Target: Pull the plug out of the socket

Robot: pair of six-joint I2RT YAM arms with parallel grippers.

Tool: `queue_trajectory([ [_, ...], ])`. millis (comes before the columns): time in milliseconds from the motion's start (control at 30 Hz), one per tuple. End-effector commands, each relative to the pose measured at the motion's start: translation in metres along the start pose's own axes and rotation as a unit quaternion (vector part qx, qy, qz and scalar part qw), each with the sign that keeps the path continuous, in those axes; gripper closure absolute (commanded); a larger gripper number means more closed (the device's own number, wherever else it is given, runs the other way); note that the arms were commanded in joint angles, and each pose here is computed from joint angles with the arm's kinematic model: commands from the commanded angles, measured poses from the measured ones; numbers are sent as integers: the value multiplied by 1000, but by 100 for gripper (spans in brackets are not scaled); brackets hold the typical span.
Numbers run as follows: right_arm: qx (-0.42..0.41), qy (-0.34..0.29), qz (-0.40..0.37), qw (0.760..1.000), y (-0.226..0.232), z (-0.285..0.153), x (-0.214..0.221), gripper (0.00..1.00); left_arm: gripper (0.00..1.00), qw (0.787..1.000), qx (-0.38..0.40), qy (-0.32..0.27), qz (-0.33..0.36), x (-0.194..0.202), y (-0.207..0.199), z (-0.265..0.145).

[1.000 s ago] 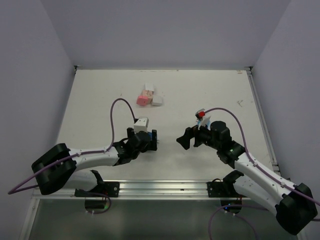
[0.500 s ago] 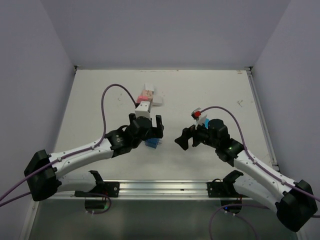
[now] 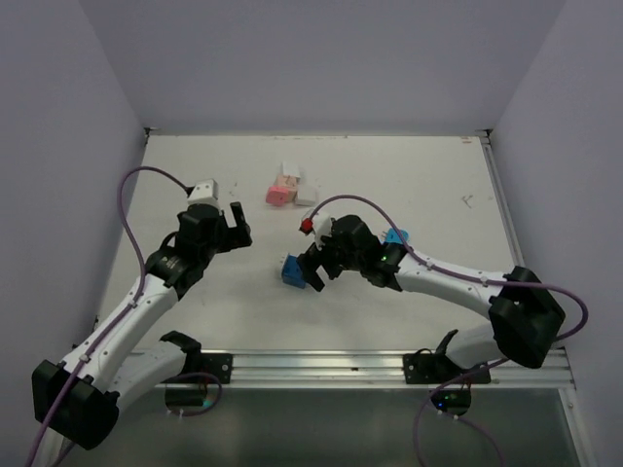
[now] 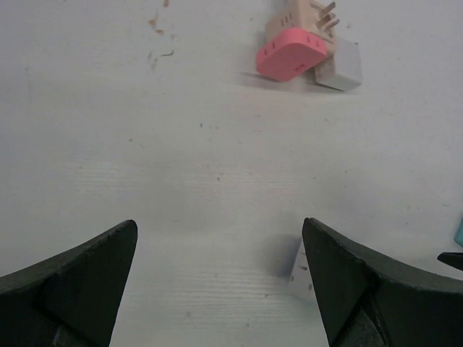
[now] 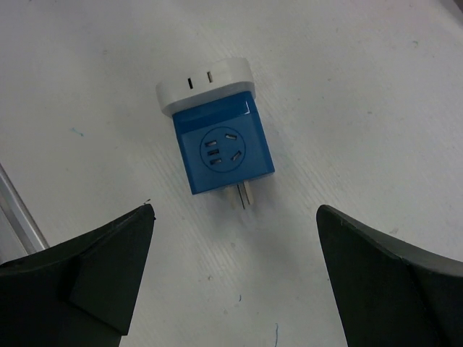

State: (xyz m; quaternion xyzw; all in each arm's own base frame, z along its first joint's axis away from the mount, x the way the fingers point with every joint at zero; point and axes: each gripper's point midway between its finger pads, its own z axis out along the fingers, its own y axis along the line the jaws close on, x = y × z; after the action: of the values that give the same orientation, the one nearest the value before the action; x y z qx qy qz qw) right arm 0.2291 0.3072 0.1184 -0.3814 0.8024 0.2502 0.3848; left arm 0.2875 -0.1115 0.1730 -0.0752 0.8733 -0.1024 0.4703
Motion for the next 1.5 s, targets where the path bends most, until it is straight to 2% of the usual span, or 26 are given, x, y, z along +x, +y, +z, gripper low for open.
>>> queue_trajectory([
  [0,18,12,-58,998,-5,19,-14,1,0,999,-22,13,28,10,34,-4],
  [167,10,48,-87,995,-1,42,-6,1,1,999,-42,27,18,24,60,2],
  [400,-11,58,-98,993,6,61,2,1,1,999,-37,28,6,19,63,6],
  [667,-19,75,-102,992,6,75,21,8,0,999,-37,35,1,22,65,8],
  [933,-27,22,-93,995,12,77,10,12,1,998,-34,44,2,27,64,11],
  [1167,-28,23,-93,995,11,78,16,17,0,999,-18,45,3,27,58,12],
  [1367,-41,10,-80,996,17,77,17,33,0,999,20,45,5,27,46,12],
  [1400,-40,3,-80,996,17,77,14,41,0,999,21,41,6,26,46,12],
  [1467,-41,-3,-78,996,18,72,13,49,0,998,51,44,4,26,35,9],
])
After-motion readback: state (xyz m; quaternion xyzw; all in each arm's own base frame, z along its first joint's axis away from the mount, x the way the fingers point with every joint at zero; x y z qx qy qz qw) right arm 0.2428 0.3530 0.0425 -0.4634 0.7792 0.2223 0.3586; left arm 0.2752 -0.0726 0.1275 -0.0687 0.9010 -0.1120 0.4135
